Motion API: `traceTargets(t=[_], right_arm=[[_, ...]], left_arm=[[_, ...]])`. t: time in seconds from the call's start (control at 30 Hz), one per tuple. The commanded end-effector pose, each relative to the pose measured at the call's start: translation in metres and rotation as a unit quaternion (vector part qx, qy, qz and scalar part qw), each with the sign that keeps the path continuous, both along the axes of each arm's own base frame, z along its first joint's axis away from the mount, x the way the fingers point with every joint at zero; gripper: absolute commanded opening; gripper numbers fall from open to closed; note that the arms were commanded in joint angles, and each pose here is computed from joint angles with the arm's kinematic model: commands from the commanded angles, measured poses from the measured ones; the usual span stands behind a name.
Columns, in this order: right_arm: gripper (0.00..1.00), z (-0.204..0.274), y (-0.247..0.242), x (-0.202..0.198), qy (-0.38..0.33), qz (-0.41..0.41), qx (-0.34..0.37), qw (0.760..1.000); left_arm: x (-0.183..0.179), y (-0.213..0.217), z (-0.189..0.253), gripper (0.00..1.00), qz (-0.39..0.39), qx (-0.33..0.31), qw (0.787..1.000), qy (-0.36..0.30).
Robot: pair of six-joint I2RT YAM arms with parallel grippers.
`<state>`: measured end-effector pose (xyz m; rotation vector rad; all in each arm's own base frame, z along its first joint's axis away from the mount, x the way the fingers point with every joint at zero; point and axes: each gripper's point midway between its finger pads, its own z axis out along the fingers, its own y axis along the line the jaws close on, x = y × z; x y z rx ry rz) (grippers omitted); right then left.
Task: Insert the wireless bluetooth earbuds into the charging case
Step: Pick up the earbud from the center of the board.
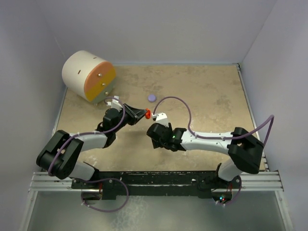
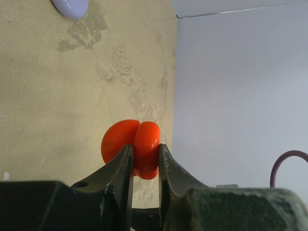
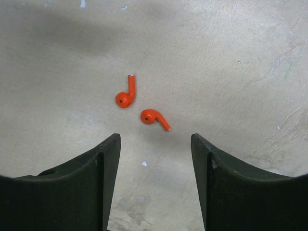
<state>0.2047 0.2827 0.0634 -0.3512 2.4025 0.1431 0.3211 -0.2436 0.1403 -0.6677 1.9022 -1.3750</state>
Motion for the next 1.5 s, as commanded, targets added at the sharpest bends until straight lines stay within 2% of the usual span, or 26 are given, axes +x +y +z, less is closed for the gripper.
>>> traceTargets(t=[0.0,0.63,1.47], right_arm=[[0.62,0.004,0.003,0.007,-0.002,0.015,-0.012,1.000],[0.58,-0.014,0.011,0.013,0.002,0.067,-0.029,0.997],[0.56,-0.037,0.004,0.013,0.028,0.077,-0.045,0.996]], left_arm=[[-0.002,0.001,0.016,0.00,-0.004,-0.007,0.999,-0.032],[-0.002,0.001,0.015,0.00,-0.005,-0.009,0.999,-0.031],[-0.003,0.002,0.014,0.00,-0.005,-0.008,1.000,-0.030]])
